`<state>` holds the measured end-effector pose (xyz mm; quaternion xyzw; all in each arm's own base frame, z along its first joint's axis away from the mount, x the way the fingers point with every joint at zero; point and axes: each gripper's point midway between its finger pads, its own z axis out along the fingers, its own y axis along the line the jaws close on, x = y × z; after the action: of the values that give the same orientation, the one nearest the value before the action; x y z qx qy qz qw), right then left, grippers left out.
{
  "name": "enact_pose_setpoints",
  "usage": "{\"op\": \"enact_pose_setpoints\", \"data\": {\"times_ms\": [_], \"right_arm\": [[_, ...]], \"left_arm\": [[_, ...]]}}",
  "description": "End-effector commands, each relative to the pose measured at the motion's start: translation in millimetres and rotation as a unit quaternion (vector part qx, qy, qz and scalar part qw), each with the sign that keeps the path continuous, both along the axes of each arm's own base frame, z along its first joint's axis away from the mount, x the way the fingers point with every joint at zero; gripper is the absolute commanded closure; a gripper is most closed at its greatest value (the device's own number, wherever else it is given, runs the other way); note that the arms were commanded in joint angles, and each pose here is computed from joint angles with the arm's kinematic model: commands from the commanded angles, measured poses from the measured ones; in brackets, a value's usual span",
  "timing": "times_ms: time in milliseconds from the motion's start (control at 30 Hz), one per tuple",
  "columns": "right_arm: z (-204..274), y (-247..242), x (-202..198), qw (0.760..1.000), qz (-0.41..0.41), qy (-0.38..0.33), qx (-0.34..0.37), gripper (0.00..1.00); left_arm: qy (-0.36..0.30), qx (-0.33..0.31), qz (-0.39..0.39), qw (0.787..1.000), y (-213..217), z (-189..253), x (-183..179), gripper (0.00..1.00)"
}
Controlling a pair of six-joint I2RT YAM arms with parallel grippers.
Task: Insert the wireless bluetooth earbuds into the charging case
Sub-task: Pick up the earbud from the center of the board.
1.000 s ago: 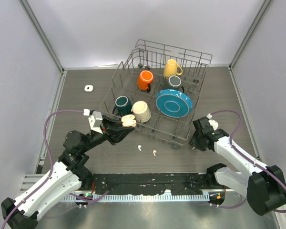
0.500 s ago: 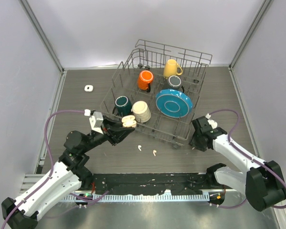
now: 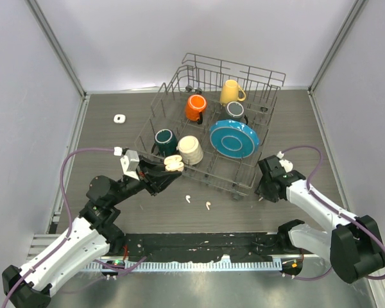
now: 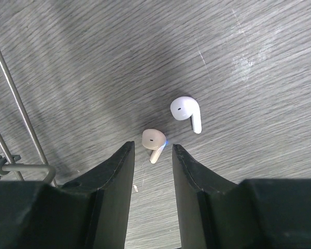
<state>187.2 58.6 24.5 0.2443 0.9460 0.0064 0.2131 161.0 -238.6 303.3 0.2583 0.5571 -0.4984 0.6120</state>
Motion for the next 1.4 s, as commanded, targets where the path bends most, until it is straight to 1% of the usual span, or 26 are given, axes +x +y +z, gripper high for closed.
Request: {"op": "enact_pose_setpoints", "data": {"times_ms": [0,667,800,900,1133,1367], "right_arm": [[12,0,18,1.0,-0.001,-0.029,-0.007,0.6],[4,-2,19,1.0,-0.004,-0.009,-0.02,0.65],[4,-4,19,1.0,-0.009,-0.009,-0.025,0.64],[4,-5,19,1.0,-0.013,-0.009,-0.027,0.61],[3,-5,19,1.0,-0.011,-0.004,-0.028,0.62],[3,-5,19,1.0,-0.012,-0.004,-0.027,0.66]], "left_arm": [[-0.013,-0.014,-0.002,1.0,0,10,-2,1.0],[-0.009,-0.012,0.0,1.0,1,7,-3,1.0],[-0.01,-0.011,-0.002,1.0,1,8,-3,1.0],[-0.01,-0.012,-0.001,1.0,2,7,-3,1.0],[-0.007,-0.012,0.001,1.0,2,5,-3,1.0],[-0.005,-0.012,0.0,1.0,2,4,-3,1.0]]}}
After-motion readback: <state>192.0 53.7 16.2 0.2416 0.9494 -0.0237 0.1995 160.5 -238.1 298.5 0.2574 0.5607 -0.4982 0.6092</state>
